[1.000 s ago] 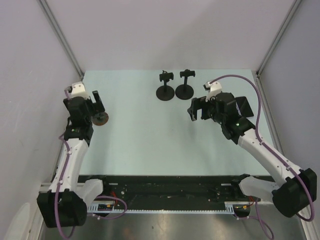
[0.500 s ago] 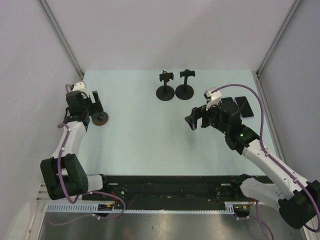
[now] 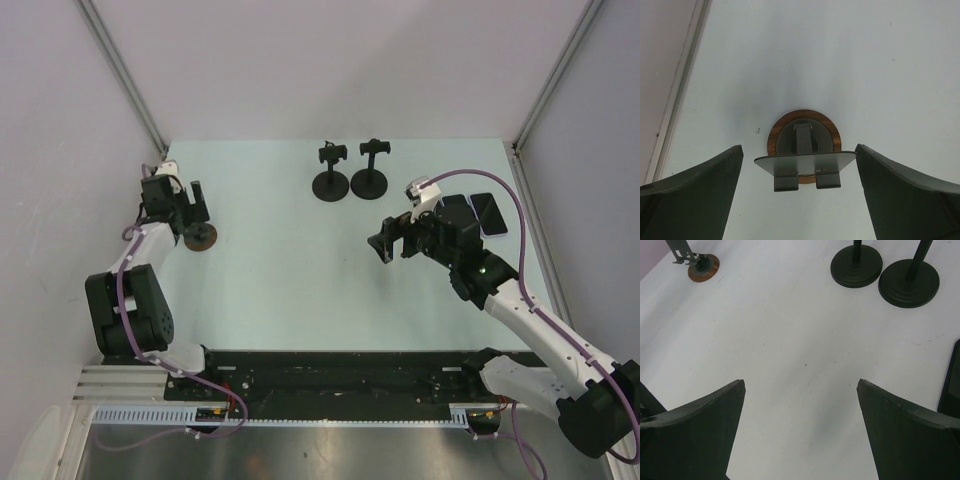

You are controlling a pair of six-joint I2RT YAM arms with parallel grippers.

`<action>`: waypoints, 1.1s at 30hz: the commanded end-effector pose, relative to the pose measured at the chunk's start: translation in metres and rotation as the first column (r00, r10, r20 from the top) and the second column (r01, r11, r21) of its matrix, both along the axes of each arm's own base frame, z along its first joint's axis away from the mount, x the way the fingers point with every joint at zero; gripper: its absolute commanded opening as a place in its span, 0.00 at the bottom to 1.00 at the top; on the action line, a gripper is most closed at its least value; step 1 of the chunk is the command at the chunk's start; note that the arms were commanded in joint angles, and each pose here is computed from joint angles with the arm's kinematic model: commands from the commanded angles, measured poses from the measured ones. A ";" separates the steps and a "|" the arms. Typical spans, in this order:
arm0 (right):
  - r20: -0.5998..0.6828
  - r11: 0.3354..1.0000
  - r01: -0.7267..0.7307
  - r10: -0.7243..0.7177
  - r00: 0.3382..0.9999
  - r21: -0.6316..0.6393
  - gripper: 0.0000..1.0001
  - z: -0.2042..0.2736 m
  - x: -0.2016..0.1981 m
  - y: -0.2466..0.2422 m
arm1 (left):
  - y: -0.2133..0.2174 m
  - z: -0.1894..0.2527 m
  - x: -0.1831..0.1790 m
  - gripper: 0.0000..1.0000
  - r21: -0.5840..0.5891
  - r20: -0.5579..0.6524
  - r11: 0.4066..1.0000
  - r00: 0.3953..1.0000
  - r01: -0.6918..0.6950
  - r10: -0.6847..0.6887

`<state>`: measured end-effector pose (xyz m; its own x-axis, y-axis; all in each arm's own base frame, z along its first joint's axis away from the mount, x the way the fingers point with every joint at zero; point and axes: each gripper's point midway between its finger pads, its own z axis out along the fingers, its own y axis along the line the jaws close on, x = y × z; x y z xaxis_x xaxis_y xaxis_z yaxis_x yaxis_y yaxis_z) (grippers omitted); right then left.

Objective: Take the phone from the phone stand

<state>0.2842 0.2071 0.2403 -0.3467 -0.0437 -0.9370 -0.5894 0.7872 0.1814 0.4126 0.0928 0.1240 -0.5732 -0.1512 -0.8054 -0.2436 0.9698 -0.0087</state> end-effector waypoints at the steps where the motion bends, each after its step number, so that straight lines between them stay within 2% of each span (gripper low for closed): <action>1: 0.053 1.000 -0.021 0.020 0.998 0.023 0.99 0.013 -0.001 0.001 | 0.006 0.021 0.017 0.97 0.034 0.062 0.999 0.998 0.019 -0.021; 4: 0.052 0.999 -0.022 0.021 0.998 0.025 0.99 0.013 -0.001 0.002 | 0.006 0.014 0.015 0.90 0.030 0.047 0.999 0.999 0.018 -0.020; 7: 0.050 0.999 -0.022 0.021 0.999 0.030 0.99 0.013 -0.001 0.002 | -0.002 0.016 0.015 0.79 0.009 0.061 0.998 0.997 0.055 -0.056; 8: 0.050 0.999 -0.024 0.022 0.998 0.030 0.98 0.012 -0.001 0.002 | -0.008 0.018 0.015 0.67 -0.026 0.074 0.998 0.996 0.060 -0.058; 10: 0.053 0.999 -0.026 0.024 0.998 0.036 0.98 0.014 -0.002 0.002 | -0.014 0.027 0.016 0.56 -0.039 0.099 0.997 0.993 0.067 -0.063; 11: 0.054 0.999 -0.026 0.024 0.998 0.038 0.98 0.014 -0.002 0.002 | -0.018 0.032 0.016 0.46 -0.049 0.112 0.996 0.992 0.067 -0.062; 14: 0.053 0.999 -0.026 0.024 0.998 0.043 0.98 0.015 -0.003 0.002 | -0.041 0.048 0.019 0.32 -0.072 0.153 0.992 0.984 0.101 -0.089; 19: 0.044 0.999 -0.020 0.018 0.999 0.049 0.98 0.013 -0.002 0.003 | -0.099 0.074 0.031 0.26 -0.134 0.218 0.979 0.969 0.151 -0.119; 20: 0.044 0.998 -0.019 0.017 0.999 0.052 0.98 0.014 -0.002 0.003 | -0.128 0.080 0.035 0.24 -0.160 0.233 0.968 0.960 0.194 -0.154; 22: 0.044 0.999 -0.013 0.011 0.999 0.053 0.98 0.014 -0.001 0.001 | -0.145 0.086 0.042 0.22 -0.166 0.244 0.969 0.959 0.185 -0.142; 26: 0.040 0.998 -0.005 0.003 0.999 0.057 0.98 0.015 -0.002 0.000 | -0.205 0.096 0.065 0.17 -0.170 0.265 0.954 0.944 0.245 -0.195; 28: 0.037 0.998 -0.010 0.007 0.999 0.062 0.98 0.014 -0.003 0.001 | -0.219 0.097 0.076 0.14 -0.159 0.269 0.956 0.943 0.247 -0.199; 29: 0.037 0.998 -0.011 0.009 0.999 0.064 0.98 0.015 -0.003 0.002 | -0.234 0.112 0.083 0.14 -0.156 0.301 0.950 0.929 0.272 -0.216; 30: 0.040 0.998 -0.014 0.011 0.999 0.068 0.98 0.016 -0.004 0.002 | -0.240 0.098 0.092 0.13 -0.155 0.276 0.949 0.934 0.274 -0.225; 32: 0.037 0.998 -0.015 0.012 0.999 0.068 0.98 0.016 -0.005 0.002 | -0.253 0.113 0.106 0.12 -0.141 0.311 0.948 0.922 0.284 -0.230; 33: 0.040 0.997 -0.013 0.011 0.999 0.070 0.98 0.017 -0.005 0.001 | -0.257 0.100 0.115 0.12 -0.131 0.291 0.951 0.928 0.280 -0.233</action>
<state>0.2800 0.2072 0.2413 -0.3533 -0.0208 -0.9353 -0.5932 0.7780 0.2068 0.4913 -0.1514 0.2000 -0.4640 -0.1378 -0.8750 0.0844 0.9765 -0.1986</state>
